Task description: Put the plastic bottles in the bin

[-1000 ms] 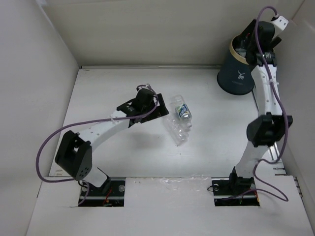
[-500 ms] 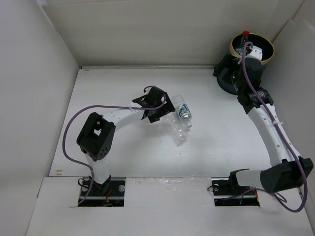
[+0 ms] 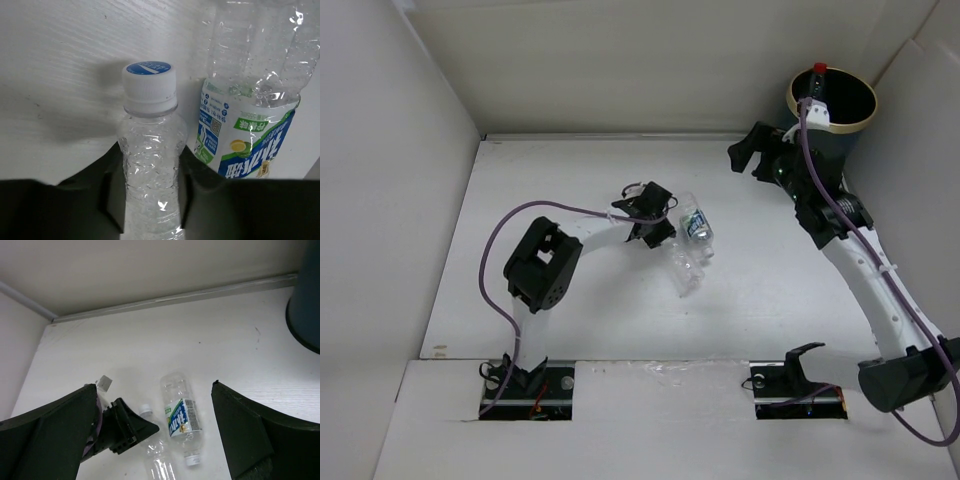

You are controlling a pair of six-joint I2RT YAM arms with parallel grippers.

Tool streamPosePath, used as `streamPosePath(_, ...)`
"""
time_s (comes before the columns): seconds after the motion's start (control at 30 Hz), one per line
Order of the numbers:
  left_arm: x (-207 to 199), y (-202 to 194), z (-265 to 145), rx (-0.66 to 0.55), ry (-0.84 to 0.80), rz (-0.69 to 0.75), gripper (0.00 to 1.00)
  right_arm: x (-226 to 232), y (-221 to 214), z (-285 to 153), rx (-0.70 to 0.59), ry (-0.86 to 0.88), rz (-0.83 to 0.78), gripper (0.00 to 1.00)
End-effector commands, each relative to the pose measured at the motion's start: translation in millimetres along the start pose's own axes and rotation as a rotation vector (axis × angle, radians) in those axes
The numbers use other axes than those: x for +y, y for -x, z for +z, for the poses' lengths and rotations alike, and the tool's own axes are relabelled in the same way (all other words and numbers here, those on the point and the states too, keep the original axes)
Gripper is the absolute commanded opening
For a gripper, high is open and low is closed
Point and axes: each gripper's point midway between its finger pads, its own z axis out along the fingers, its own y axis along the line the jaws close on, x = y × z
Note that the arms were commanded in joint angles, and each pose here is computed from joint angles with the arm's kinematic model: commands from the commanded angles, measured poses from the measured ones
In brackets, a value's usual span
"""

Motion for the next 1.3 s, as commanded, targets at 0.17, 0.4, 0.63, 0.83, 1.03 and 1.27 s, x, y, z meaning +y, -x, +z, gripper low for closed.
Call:
streamPosePath(0.17,30.6,17.7,-76.3,-0.186,0.090,-0.006,0.00,46.3,-49.5,-24.7,0.131,0.280,-0.076,1.00)
streamPosePath(0.4,-1.9,63.1,-163.9,-0.385,-0.040,0.123,0.00,95.0,-122.1,-40.6,0.306,0.583,-0.139,1.00)
streamPosePath(0.63,-45.5,75.4,-222.4,-0.390,-0.182,0.205,0.00,132.2,-165.6,-45.0,0.381,0.653,-0.179,1.00)
streamPosePath(0.83,-66.8,78.0,-264.2,-0.399,-0.317,0.197,0.00,150.3,-188.0,-27.5,0.409,0.642,-0.191,0.99)
streamPosePath(1.03,-68.9,84.8,-289.0,-0.442,-0.363,0.189,0.54,150.0,-179.2,-5.2,0.363,0.553,-0.141,0.00)
streamPosePath(1.27,-42.4,111.8,-320.0,-0.560,-0.312,0.096,0.99,118.1,-76.6,29.8,0.127,0.341,-0.088,0.00)
